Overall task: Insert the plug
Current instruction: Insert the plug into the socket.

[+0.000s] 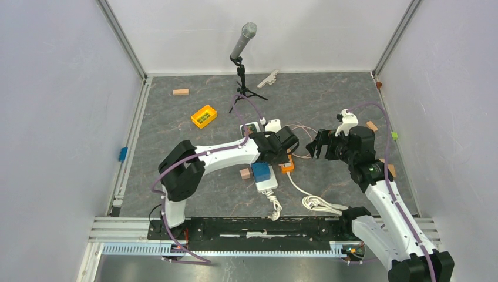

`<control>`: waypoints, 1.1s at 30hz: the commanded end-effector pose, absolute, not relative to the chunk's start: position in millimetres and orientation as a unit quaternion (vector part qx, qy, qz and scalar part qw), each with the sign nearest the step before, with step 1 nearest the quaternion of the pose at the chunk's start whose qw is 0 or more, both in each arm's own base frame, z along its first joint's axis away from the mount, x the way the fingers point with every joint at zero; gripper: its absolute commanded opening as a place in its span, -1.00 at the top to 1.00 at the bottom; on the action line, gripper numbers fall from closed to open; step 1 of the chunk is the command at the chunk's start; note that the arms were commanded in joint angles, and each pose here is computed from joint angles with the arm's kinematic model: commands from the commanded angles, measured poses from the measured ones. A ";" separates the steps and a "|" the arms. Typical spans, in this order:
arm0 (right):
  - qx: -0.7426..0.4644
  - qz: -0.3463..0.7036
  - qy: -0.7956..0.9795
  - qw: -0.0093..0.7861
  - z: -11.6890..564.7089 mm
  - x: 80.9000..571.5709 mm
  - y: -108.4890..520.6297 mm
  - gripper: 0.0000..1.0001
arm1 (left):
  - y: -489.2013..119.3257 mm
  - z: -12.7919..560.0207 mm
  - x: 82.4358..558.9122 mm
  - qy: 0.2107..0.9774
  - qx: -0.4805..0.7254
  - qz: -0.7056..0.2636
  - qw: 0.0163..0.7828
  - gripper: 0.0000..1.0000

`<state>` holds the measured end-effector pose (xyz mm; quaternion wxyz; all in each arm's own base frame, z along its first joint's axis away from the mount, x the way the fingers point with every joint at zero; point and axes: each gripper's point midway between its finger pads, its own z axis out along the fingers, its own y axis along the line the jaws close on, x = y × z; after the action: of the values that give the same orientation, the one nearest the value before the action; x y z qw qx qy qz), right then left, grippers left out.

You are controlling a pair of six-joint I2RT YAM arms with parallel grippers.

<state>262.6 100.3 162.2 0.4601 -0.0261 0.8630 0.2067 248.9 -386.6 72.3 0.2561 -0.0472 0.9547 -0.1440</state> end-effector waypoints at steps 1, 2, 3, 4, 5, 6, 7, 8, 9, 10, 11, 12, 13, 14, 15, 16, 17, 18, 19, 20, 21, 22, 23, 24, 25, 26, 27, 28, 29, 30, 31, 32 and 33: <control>-0.026 0.206 0.858 0.470 167.1 265.4 99.4 -0.96 | -388.3 73.4 250.7 0.954 -0.047 -0.130 0.264 0.96; -0.026 0.207 0.858 0.470 166.3 265.2 99.5 -0.96 | -389.6 72.4 249.7 0.955 -0.047 -0.130 0.264 0.96; -0.026 0.207 0.858 0.469 165.6 265.0 99.9 -0.96 | -390.7 70.8 249.3 0.955 -0.048 -0.128 0.263 0.96; -0.026 0.207 0.859 0.468 164.8 264.8 99.7 -0.96 | -390.5 68.7 248.4 0.956 -0.049 -0.124 0.261 0.96; -0.026 0.207 0.858 0.468 165.0 264.9 99.7 -0.96 | -390.6 66.5 247.4 0.957 -0.050 -0.121 0.257 0.96; -0.026 0.207 0.859 0.468 164.5 264.7 99.5 -0.96 | -391.0 64.7 246.4 0.958 -0.050 -0.120 0.254 0.96; -0.026 0.206 0.859 0.468 164.2 264.5 99.1 -0.96 | -391.4 62.8 244.6 0.959 -0.051 -0.119 0.251 0.96; -0.026 0.206 0.859 0.468 164.1 264.6 98.9 -0.96 | -391.7 61.3 242.6 0.960 -0.053 -0.117 0.248 0.96; -0.025 0.205 0.859 0.468 163.6 264.6 98.8 -0.96 | -392.6 60.9 241.3 0.961 -0.052 -0.116 0.247 0.96; -0.026 0.206 0.859 0.468 163.5 264.2 98.8 -0.96 | -392.5 60.9 239.8 0.961 -0.054 -0.113 0.248 0.96; -0.024 0.205 0.859 0.468 163.2 264.6 98.2 -0.96 | -392.4 61.2 238.1 0.961 -0.056 -0.109 0.247 0.96; -0.025 0.206 0.859 0.467 162.3 264.2 98.7 -0.96 | -391.2 60.4 235.4 0.962 -0.057 -0.102 0.247 0.96; -0.024 0.207 0.859 0.467 161.7 264.1 99.0 -0.96 | -390.6 60.8 234.6 0.961 -0.061 -0.097 0.251 0.96; -0.023 0.209 0.859 0.466 161.1 263.6 99.3 -0.96 | -388.1 60.1 232.9 0.961 -0.062 -0.085 0.256 0.96; -0.024 0.210 0.859 0.466 160.9 263.3 99.8 -0.96 | -386.2 61.5 233.7 0.959 -0.065 -0.077 0.263 0.96; -0.024 0.211 0.859 0.466 160.4 263.1 100.1 -0.96 | -384.5 61.5 233.6 0.959 -0.068 -0.068 0.267 0.96; -0.024 0.211 0.859 0.465 160.0 263.1 100.0 -0.96 | -381.4 61.3 233.2 0.958 -0.072 -0.056 0.270 0.96; -0.024 0.210 0.859 0.467 160.7 263.3 99.7 -0.96 | -381.4 62.2 233.3 0.958 -0.074 -0.050 0.272 0.96; -0.024 0.210 0.859 0.466 160.2 263.1 99.7 -0.96 | -381.1 60.7 232.0 0.959 -0.073 -0.045 0.270 0.96; -0.024 0.209 0.859 0.466 160.3 263.4 99.3 -0.96 | -381.9 60.2 229.9 0.960 -0.073 -0.043 0.268 0.96; -0.024 0.210 0.859 0.466 160.1 263.2 99.6 -0.96 | -381.5 59.6 228.0 0.960 -0.077 -0.040 0.264 0.96; -0.024 0.210 0.860 0.465 159.6 263.2 99.5 -0.96 | -383.8 59.2 225.1 0.961 -0.078 -0.043 0.262 0.96; -0.024 0.210 0.860 0.465 159.3 263.1 99.6 -0.96 | -385.4 58.0 222.3 0.961 -0.078 -0.043 0.261 0.96; -0.023 0.210 0.860 0.465 159.0 263.2 99.4 -0.96 | -386.4 55.5 221.5 0.961 -0.079 -0.041 0.262 0.96; -0.024 0.211 0.860 0.465 159.1 263.3 99.8 -0.96 | -387.4 52.6 221.2 0.962 -0.077 -0.039 0.260 0.96; -0.024 0.211 0.859 0.465 158.8 263.1 100.0 -0.96 | -387.3 48.0 221.4 0.962 -0.077 -0.033 0.258 0.96; -0.024 0.211 0.859 0.465 158.7 263.1 100.1 -0.96 | -386.3 44.4 221.2 0.963 -0.075 -0.025 0.256 0.96; -0.024 0.212 0.859 0.465 159.1 263.1 100.2 -0.96 | -386.1 39.2 220.6 0.965 -0.072 -0.017 0.252 0.96; -0.024 0.211 0.860 0.465 159.0 263.0 100.0 -0.96 | -384.1 32.7 218.3 0.967 -0.067 -0.006 0.245 0.96; -0.024 0.210 0.859 0.465 159.6 263.3 99.7 -0.96 | -383.6 28.0 216.2 0.969 -0.064 0.000 0.239 0.96; -0.023 0.210 0.859 0.466 159.6 263.5 99.3 -0.96 | -382.0 21.4 212.7 0.971 -0.062 0.008 0.230 0.96; -0.024 0.209 0.860 0.465 159.3 263.5 99.3 -0.96 | -381.6 15.3 209.4 0.973 -0.063 0.011 0.222 0.96; -0.023 0.209 0.860 0.465 159.1 263.7 99.4 -0.96 | -380.4 8.3 205.6 0.975 -0.062 0.016 0.212 0.96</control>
<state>259.9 99.2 153.1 0.4515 -0.0237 0.8679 0.2060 231.8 -396.9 58.9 0.2717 -0.0657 0.9590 -0.0464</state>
